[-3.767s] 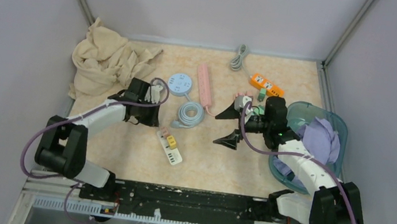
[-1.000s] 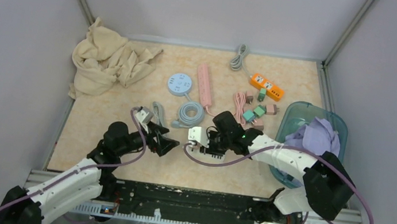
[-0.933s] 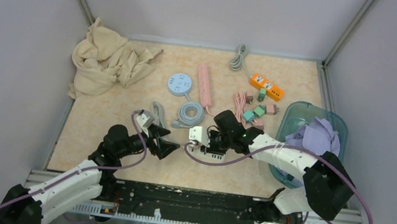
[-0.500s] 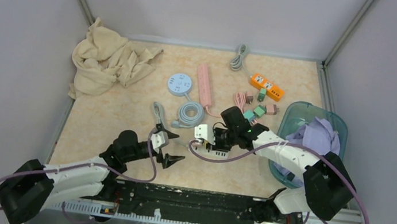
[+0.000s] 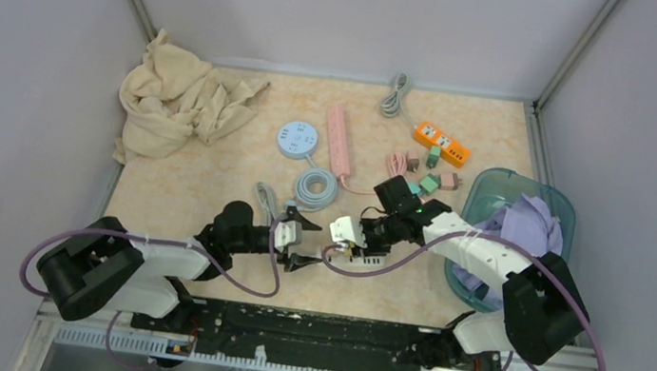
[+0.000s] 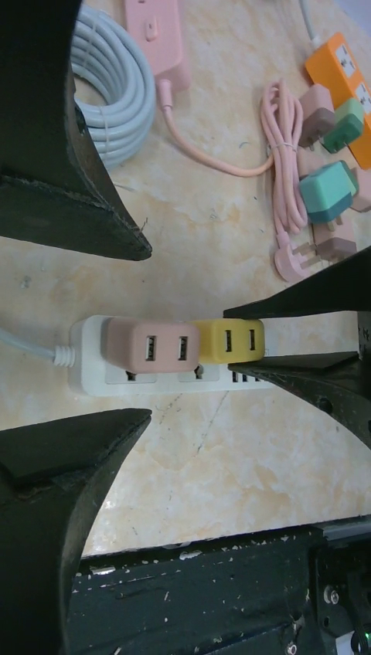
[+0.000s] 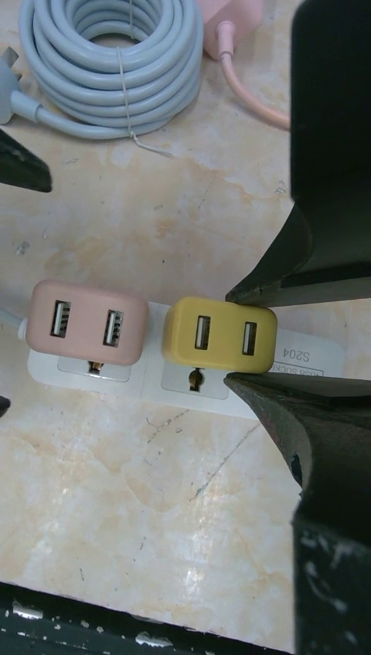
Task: Pull the plug off the socket
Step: Remove the plug from the socket.
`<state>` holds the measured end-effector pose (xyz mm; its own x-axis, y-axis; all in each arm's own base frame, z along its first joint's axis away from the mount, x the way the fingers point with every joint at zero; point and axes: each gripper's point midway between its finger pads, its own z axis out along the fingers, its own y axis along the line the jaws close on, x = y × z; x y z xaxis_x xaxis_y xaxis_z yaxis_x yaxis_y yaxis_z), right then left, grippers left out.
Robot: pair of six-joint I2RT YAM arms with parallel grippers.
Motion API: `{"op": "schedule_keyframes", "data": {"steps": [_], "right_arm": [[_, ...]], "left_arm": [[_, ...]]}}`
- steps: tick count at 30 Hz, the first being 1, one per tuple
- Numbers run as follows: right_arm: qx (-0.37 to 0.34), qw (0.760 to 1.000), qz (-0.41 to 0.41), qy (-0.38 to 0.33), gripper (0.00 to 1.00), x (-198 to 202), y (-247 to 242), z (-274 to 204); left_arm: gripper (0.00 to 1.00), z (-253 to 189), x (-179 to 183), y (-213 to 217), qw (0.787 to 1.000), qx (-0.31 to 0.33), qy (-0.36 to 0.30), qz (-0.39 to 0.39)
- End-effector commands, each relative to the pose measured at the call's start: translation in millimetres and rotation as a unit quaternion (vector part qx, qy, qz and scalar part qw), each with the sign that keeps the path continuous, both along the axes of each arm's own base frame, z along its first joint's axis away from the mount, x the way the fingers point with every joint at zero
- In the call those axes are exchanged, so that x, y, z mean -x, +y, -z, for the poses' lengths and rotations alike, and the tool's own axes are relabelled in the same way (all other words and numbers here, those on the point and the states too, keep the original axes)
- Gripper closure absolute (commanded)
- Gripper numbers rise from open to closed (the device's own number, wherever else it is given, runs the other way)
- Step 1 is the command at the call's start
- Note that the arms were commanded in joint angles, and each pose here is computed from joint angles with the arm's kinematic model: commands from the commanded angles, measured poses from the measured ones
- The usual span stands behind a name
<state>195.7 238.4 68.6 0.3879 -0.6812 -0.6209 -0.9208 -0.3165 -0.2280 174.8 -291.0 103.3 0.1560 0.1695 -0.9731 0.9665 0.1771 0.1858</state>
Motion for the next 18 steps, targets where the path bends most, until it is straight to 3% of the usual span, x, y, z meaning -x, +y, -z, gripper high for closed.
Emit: {"op": "schedule_keyframes", "data": {"steps": [1,12,18], "right_arm": [[-0.024,0.999,-0.038,0.019,0.84,11.3,9.4,-10.9],[-0.024,0.999,-0.024,0.020,0.84,7.6,11.1,-10.9],[-0.027,0.999,-0.019,0.021,0.84,6.3,12.2,-12.6]], "left_arm": [[0.25,-17.6,5.0,-20.1,0.998,0.028,-0.031,0.040],[0.33,-0.7,5.3,-41.5,0.999,0.016,-0.009,0.050],[0.42,16.0,6.9,-41.1,0.999,-0.006,0.014,0.051]]}}
